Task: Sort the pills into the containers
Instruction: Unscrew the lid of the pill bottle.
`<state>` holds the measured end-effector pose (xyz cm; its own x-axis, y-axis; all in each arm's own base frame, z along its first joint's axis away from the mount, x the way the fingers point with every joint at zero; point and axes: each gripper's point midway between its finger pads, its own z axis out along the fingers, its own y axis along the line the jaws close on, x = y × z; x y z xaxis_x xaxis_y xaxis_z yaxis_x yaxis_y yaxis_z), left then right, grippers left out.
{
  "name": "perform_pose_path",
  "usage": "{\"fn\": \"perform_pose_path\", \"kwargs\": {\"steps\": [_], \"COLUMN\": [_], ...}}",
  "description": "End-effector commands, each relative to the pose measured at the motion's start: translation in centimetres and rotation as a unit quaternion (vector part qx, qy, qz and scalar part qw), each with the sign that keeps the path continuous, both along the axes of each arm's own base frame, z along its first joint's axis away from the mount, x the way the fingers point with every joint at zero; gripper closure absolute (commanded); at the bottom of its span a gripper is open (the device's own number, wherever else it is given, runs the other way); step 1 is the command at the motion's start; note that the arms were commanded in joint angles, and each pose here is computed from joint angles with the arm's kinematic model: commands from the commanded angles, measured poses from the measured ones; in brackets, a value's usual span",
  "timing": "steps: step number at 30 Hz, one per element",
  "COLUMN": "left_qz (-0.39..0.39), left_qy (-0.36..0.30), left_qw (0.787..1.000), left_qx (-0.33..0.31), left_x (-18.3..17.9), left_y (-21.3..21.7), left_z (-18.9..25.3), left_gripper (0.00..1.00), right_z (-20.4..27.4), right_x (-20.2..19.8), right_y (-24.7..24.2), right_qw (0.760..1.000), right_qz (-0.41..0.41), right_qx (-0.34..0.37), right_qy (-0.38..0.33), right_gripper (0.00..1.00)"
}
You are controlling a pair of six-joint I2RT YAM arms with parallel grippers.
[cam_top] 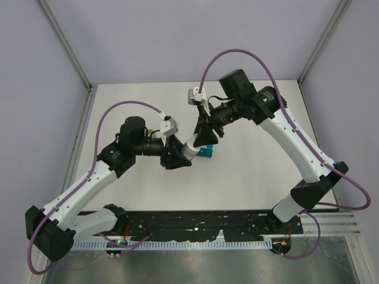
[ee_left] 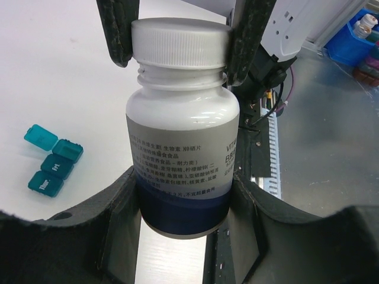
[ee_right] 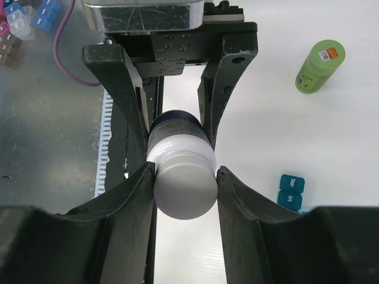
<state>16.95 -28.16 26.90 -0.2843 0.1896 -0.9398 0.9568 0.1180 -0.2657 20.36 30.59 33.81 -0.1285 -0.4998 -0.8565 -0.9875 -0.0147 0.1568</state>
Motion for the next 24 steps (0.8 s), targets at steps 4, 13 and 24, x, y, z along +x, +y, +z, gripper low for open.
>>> {"fn": "perform_pose_path", "kwargs": {"steps": [4, 13, 24], "left_qz": [-0.084, -0.108, -0.128], "left_qy": [-0.038, -0.032, -0.027], "left_qw": [0.994, 0.991, 0.989], "left_qx": [-0.052, -0.066, -0.07], "left_x": [-3.0, -4.0, -5.0], "left_y": [-0.4, -0.2, 0.1], "left_z": [3.1, 4.4, 4.5], "left_gripper": [1.0, 1.0, 1.0], "right_z": [1.9, 1.5, 2.0], "right_x": [3.3, 2.3, 1.9], "right_y": [0.3, -0.2, -0.3], "right_qw": [0.995, 0.989, 0.979], "right_qz": [-0.01, 0.049, 0.109], "right_qx": [0.044, 0.044, 0.034], "right_qy": [-0.085, -0.131, -0.166], "right_gripper": [0.6, 0.57, 0.56]}}
